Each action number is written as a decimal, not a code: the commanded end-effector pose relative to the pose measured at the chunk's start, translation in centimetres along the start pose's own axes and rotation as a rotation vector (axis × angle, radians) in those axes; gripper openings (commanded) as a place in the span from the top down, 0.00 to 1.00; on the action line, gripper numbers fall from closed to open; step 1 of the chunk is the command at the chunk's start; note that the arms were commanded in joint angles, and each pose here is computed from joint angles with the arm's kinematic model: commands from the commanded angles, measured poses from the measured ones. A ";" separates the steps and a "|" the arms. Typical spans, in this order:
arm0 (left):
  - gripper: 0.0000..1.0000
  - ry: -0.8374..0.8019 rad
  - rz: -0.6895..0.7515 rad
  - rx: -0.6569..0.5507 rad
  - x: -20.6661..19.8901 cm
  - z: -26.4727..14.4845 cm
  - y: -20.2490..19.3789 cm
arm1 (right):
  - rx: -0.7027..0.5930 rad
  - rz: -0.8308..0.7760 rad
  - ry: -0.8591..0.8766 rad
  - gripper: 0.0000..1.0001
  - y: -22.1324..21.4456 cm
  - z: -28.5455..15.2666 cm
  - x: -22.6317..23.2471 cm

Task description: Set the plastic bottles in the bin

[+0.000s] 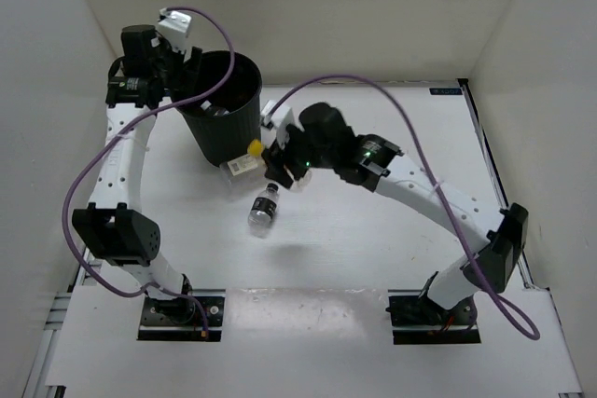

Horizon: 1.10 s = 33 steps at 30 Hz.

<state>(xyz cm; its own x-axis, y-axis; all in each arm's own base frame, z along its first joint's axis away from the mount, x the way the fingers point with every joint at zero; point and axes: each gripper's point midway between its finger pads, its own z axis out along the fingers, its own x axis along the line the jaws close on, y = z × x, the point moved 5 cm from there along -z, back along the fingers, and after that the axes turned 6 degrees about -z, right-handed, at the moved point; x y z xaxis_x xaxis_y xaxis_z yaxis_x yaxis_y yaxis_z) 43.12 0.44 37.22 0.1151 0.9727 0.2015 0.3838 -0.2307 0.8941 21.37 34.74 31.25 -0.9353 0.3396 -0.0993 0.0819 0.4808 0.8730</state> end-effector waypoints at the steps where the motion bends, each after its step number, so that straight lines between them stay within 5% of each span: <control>1: 0.02 0.150 -0.103 -0.052 3.4 -3.5 1.1 | -0.366 0.109 -0.060 0.81 7.5 -0.5 -2.8; 3: 0.02 0.172 -0.123 -0.022 4.0 -3.5 -0.1 | -0.544 0.111 -0.094 0.76 11.6 -0.9 -3.8; 9: 0.02 0.201 -0.182 0.037 4.9 -5.2 -3.8 | -0.714 0.286 -0.324 0.79 16.2 4.8 -10.0; 14: 0.02 0.142 -0.176 0.082 3.6 -5.4 -6.3 | -0.970 0.379 -0.365 0.81 21.5 5.2 -12.7; 22: 0.02 0.119 -0.198 0.124 3.1 -5.3 -8.0 | -0.928 0.424 -0.470 0.80 18.5 11.5 -15.4; 26: 0.02 0.090 -0.208 0.108 2.8 -5.3 -7.5 | -0.827 0.400 -0.510 0.58 16.3 13.0 -16.2; 29: 0.02 0.083 -0.207 0.097 2.7 -5.4 -7.2 | -0.793 0.372 -0.488 0.29 15.9 13.4 -15.8; 30: 0.02 0.083 -0.207 0.097 2.7 -5.4 -7.2 | -0.776 0.353 -0.470 0.12 15.7 13.6 -15.6; 33: 0.02 0.081 -0.208 0.106 2.7 -5.4 -7.3 | -0.773 0.338 -0.463 0.00 16.3 12.8 -15.4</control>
<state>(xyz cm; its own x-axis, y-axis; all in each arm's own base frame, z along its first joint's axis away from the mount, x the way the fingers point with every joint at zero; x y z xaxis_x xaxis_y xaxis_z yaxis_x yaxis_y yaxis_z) 36.57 5.20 31.34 -0.0552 0.9958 0.0732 0.5337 -0.0325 0.8451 42.29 48.89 36.64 -0.6449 0.7368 0.2030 -0.0111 -0.2746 0.9615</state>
